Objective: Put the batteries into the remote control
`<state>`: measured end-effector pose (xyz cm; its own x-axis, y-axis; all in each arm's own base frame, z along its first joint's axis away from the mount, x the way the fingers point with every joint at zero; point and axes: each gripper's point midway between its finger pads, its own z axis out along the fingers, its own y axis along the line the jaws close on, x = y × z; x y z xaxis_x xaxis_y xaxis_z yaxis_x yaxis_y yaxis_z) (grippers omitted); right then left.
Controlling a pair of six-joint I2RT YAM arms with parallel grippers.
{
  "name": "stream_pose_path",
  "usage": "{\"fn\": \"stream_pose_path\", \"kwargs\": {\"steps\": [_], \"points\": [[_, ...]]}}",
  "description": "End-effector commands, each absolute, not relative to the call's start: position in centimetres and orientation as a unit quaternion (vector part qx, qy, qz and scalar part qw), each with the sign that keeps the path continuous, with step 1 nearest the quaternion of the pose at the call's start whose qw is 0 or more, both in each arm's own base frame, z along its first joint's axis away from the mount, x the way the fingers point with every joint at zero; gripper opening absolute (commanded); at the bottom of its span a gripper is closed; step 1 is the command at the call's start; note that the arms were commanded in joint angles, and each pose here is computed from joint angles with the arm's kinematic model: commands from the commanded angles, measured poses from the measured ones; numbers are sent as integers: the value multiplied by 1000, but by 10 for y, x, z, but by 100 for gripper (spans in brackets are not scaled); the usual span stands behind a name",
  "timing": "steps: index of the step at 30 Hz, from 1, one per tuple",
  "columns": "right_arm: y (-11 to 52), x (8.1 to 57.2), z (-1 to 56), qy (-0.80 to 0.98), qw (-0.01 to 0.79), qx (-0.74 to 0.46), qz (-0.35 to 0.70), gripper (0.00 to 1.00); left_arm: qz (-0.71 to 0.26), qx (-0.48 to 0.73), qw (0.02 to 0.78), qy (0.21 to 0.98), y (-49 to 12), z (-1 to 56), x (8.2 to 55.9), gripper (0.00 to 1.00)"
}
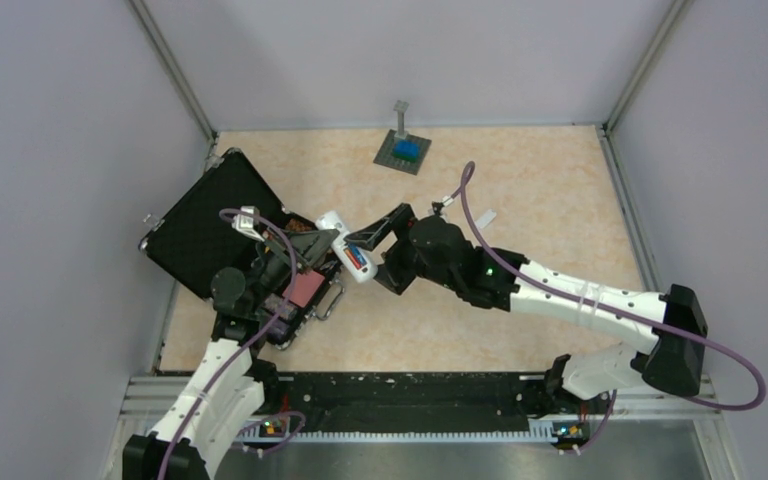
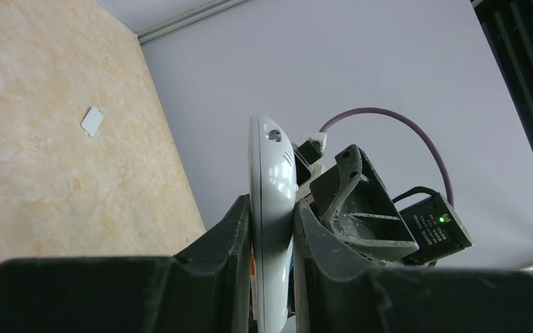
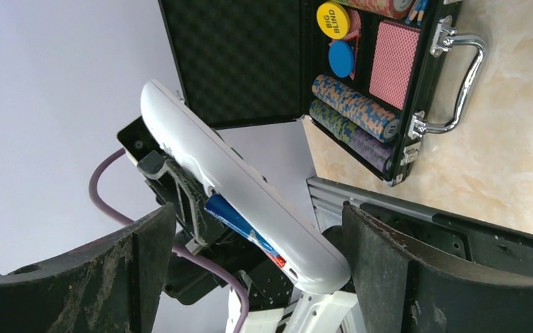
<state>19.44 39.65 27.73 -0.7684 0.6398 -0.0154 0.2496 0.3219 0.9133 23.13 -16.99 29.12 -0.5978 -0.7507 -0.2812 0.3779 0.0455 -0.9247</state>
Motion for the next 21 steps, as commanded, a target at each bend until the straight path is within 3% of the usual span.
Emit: {"fn": "stream_pose_path", "kwargs": {"steps": [1,5,10,21], "points": [[402,200,284,777,184,287,530,86,-686,-129,443,563,-169,309,222,0],[403,200,282,776,179,290,530,82,-684,-129,445,564,-169,308,221,0],[402,200,282,768,176,292,542,68,-682,-132,444,566,-168,307,221,0],[402,198,277,767,168,292,547,58,-672,-151,438,578,-167,303,225,0]]}}
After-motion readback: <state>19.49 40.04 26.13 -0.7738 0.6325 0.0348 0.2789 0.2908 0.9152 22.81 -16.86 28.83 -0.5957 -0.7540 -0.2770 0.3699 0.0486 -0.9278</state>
